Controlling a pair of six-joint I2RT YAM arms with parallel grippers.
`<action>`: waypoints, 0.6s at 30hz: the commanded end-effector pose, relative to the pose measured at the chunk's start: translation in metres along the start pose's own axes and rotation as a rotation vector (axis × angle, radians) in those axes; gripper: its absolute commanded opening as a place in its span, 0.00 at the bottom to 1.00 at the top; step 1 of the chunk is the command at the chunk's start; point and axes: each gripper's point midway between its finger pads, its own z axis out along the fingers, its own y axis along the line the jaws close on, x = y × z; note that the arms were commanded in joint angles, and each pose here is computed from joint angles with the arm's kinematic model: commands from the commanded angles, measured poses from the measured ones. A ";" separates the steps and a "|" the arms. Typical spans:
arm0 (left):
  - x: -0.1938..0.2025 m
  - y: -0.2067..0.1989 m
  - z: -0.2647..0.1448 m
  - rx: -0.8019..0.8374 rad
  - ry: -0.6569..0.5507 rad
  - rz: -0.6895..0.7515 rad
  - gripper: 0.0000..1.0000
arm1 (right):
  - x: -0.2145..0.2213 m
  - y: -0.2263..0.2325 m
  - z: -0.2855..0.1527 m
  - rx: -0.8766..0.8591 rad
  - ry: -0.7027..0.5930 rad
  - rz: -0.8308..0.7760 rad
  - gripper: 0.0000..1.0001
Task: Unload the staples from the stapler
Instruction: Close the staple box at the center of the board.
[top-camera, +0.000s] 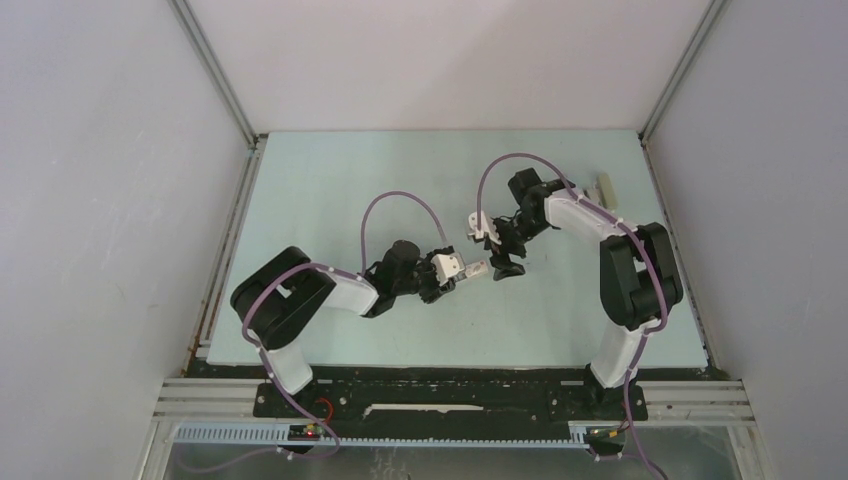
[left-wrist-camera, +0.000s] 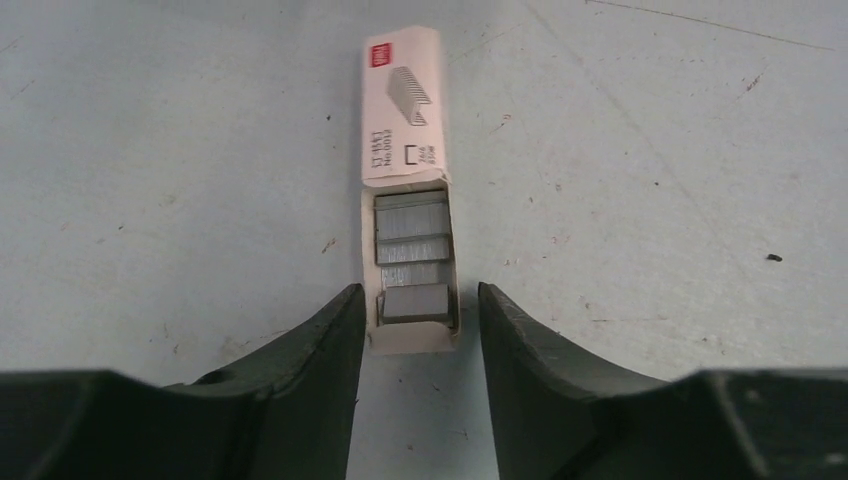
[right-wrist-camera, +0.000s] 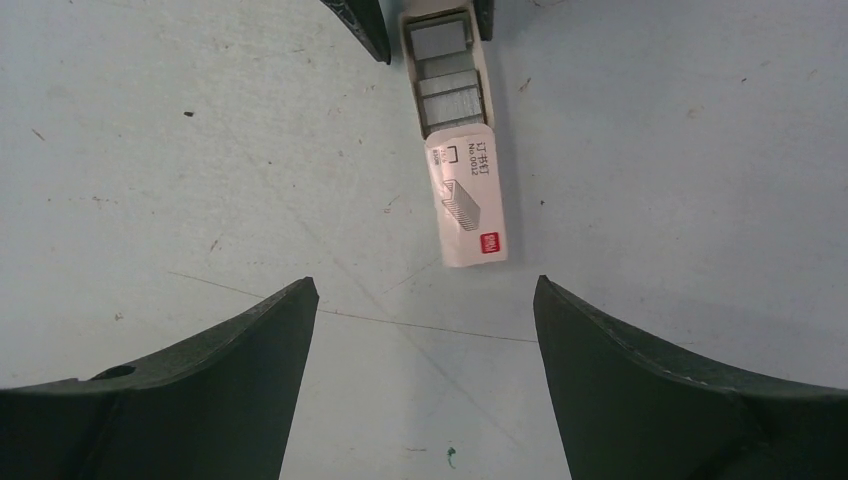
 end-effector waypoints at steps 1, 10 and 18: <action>0.002 -0.007 0.004 0.027 -0.023 -0.006 0.48 | -0.003 -0.007 0.004 0.024 -0.012 -0.034 0.88; 0.009 -0.010 0.002 0.026 -0.026 -0.028 0.39 | -0.005 -0.016 0.014 0.076 -0.034 -0.071 0.88; 0.010 -0.011 0.002 0.025 -0.033 -0.037 0.37 | -0.004 -0.029 0.023 0.125 -0.029 -0.164 0.88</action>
